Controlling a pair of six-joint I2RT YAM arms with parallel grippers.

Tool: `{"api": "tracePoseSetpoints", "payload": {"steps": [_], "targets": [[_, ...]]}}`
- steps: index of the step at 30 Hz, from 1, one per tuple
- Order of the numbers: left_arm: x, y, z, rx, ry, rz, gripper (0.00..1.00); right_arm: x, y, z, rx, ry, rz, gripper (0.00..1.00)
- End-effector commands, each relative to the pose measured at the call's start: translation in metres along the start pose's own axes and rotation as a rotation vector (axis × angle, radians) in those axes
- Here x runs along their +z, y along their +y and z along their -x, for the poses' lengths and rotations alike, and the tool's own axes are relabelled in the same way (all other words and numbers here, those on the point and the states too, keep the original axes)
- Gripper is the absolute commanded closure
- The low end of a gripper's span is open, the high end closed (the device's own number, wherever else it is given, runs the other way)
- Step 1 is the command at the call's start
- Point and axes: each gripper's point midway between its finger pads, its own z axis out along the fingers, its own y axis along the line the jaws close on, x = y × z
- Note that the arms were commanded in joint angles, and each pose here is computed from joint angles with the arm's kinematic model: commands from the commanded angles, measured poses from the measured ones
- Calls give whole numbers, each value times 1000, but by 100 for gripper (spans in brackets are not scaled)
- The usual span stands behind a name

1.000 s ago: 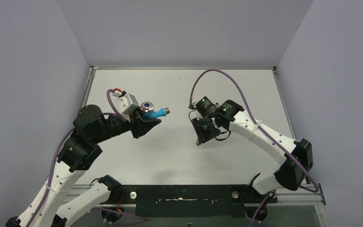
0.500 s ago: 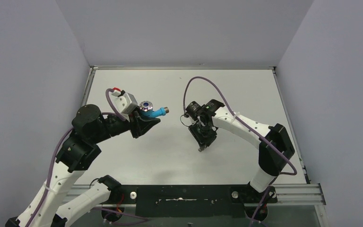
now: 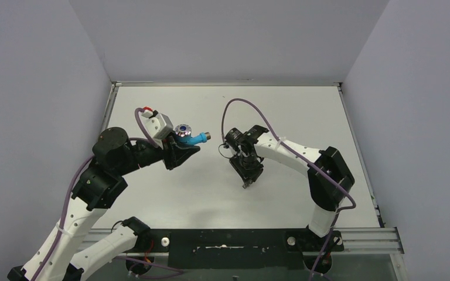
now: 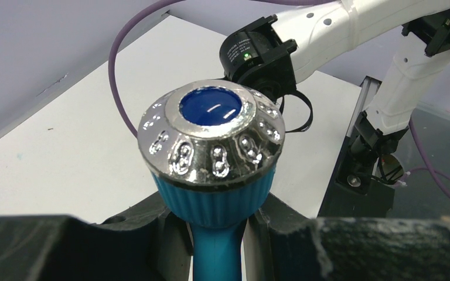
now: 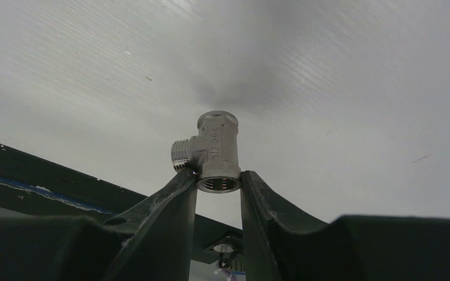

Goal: Install the water faucets
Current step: Adjust the adaptor at the center of the board.

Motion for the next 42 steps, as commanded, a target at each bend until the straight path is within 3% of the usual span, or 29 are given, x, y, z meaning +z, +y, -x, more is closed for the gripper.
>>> {"api": "tracePoseSetpoints", "payload": {"steps": [1, 26, 28, 34, 42], "targets": [[-7, -5, 31, 56, -86, -6, 100, 0, -1, 9, -21, -35, -15, 97], [-10, -6, 29, 61, -85, -1, 100, 24, -8, 0, -47, 38, -105, 88], [-10, -6, 29, 61, -84, -2, 100, 25, -7, 0, -49, 41, -105, 85], [-9, -6, 29, 63, -83, -3, 100, 28, -4, 1, -59, 44, -98, 64], [-9, -6, 27, 62, -78, -4, 100, 27, -2, 1, -62, 36, -91, 57]]}}
